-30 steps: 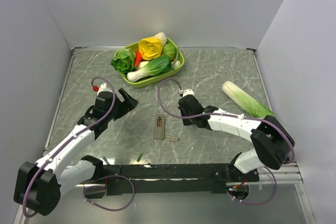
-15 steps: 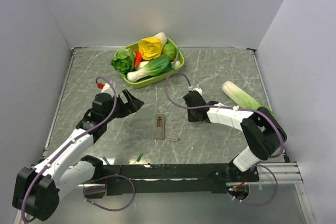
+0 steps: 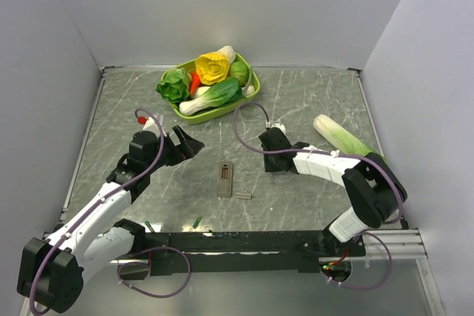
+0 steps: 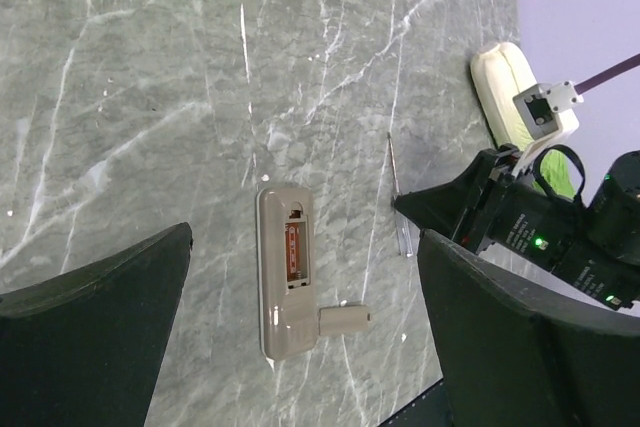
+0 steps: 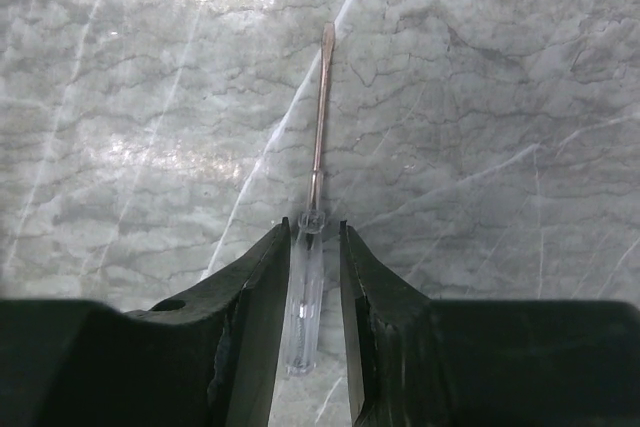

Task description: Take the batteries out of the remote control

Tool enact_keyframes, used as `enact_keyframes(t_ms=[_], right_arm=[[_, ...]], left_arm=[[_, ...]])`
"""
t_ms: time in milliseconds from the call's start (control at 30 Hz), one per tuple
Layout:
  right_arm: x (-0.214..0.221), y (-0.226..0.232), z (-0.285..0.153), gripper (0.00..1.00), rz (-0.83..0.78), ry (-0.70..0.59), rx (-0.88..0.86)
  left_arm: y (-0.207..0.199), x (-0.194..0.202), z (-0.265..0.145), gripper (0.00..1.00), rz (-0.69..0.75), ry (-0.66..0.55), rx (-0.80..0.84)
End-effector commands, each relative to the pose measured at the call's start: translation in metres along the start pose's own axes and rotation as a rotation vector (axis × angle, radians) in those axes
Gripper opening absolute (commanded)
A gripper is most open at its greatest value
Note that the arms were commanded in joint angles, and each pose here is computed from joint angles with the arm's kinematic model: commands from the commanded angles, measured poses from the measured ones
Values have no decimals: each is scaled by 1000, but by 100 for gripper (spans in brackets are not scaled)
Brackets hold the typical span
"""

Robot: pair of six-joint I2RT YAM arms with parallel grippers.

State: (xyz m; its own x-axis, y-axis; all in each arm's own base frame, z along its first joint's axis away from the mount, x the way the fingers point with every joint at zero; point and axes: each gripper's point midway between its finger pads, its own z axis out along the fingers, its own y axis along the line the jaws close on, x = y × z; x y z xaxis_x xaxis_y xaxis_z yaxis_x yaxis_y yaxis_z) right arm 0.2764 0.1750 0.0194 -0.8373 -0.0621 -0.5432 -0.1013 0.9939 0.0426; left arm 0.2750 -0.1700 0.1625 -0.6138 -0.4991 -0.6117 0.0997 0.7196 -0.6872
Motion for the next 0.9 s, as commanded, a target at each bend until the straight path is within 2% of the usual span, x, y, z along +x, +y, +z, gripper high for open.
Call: enact_keyframes(t_ms=[0, 100, 133, 167, 233, 267, 467, 567, 733, 867], right_arm=[[-45, 18, -34, 36, -2, -113, -107], [-54, 23, -57, 44, 1, -139, -154], [-56, 21, -62, 52, 7, -153, -156], [-60, 20, -75, 71, 9, -184, -171], [-62, 19, -87, 83, 3, -206, -189], [-67, 21, -103, 100, -7, -247, -229], [-80, 30, -165, 100, 59, -449, -428], [-81, 21, -179, 100, 109, -497, -432], [-78, 29, -193, 100, 135, -534, -522], [-79, 28, -198, 100, 140, -572, -542]], left_arm=[[-16, -6, -3, 99, 22, -15, 74], [-25, -8, -4, 99, 32, -15, 115], [-28, -10, -6, 99, 34, -19, 126], [-32, -13, -6, 99, 34, -25, 133], [-37, -17, -10, 99, 47, -33, 146], [-45, -24, -12, 99, 64, -46, 164], [-82, -37, -32, 99, 151, -61, 300], [-89, -37, -40, 99, 188, -70, 344], [-112, -32, -61, 99, 210, -97, 506], [-116, -33, -71, 99, 225, -135, 544]])
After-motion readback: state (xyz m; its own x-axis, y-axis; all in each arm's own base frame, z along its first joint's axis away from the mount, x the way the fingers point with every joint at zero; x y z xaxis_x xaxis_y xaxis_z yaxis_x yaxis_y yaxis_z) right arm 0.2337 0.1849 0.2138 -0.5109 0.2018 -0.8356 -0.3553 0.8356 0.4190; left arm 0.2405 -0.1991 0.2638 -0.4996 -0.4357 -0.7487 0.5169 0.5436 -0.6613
